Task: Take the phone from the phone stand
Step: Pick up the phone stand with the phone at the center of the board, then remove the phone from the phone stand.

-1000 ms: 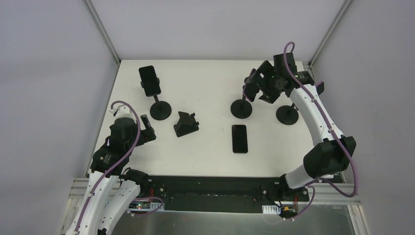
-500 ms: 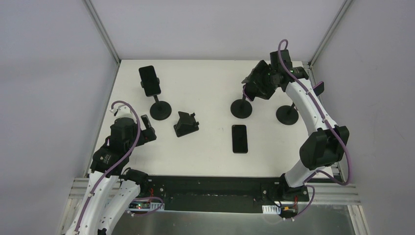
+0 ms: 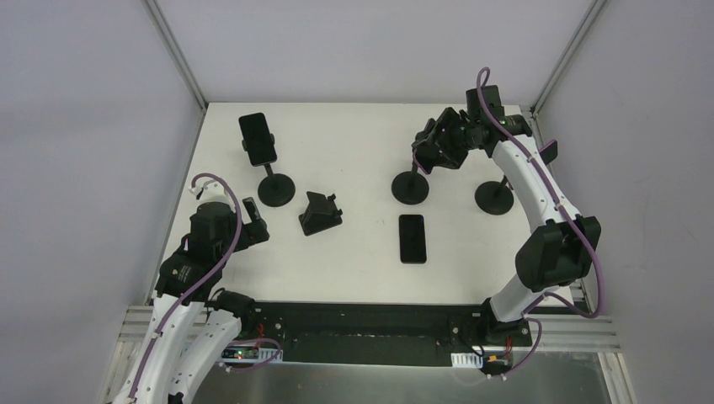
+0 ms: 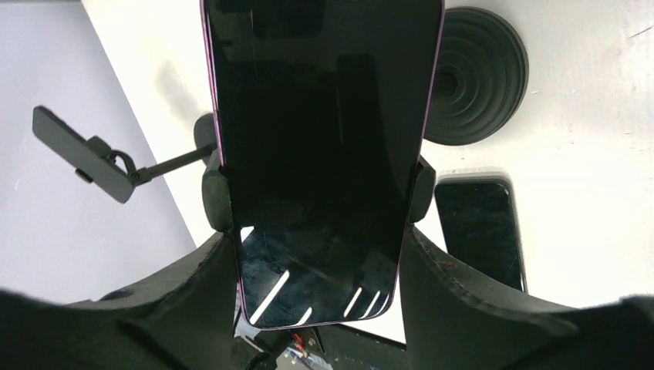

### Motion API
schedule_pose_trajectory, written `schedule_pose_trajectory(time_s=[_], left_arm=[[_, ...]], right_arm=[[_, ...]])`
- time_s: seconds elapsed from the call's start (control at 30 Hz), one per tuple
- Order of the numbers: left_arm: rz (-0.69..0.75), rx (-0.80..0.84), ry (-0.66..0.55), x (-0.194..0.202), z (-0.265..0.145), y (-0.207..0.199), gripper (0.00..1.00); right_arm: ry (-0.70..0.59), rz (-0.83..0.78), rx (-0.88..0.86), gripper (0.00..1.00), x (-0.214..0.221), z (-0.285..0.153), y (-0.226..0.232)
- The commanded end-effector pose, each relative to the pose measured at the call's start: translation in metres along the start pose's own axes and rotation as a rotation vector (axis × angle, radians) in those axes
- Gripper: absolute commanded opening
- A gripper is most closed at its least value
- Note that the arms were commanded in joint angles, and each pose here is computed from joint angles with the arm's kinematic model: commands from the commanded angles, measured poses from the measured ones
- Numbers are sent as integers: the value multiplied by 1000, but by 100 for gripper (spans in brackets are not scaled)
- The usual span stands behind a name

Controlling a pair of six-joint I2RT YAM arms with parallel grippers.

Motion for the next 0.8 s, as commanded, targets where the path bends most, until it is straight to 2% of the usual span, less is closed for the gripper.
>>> schedule_pose_trajectory(time_s=[0.0,0.2,0.43,0.57,0.77], left_arm=[[0,2,-26,-2,1,0,92],[-4,-5,-36,-2,0,1,92],[-4,-4,-36,-2,0,1,92],[-5,22,-47,-3,-3,-1,92],[-9,148,-108,-8,-8,-13,92]], right_arm=[[28,-111,-280,0,8,-56,44],[86,-180,-434,0,24,-91,58],[361,-227,-706,0,56,-138,76],[444,-280,-798,0,68,-156,73],[540,-390,-888,0,91,-175,57]])
Point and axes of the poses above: each gripper's point midway between its finger pads, its own z axis out along the fingers, its own y axis along the line the jaws close on, x = y × z, the point moved 7 cm from there along -z, back along the fingers, and after that the axes turned 14 degrees about z, right-handed, at the moved point
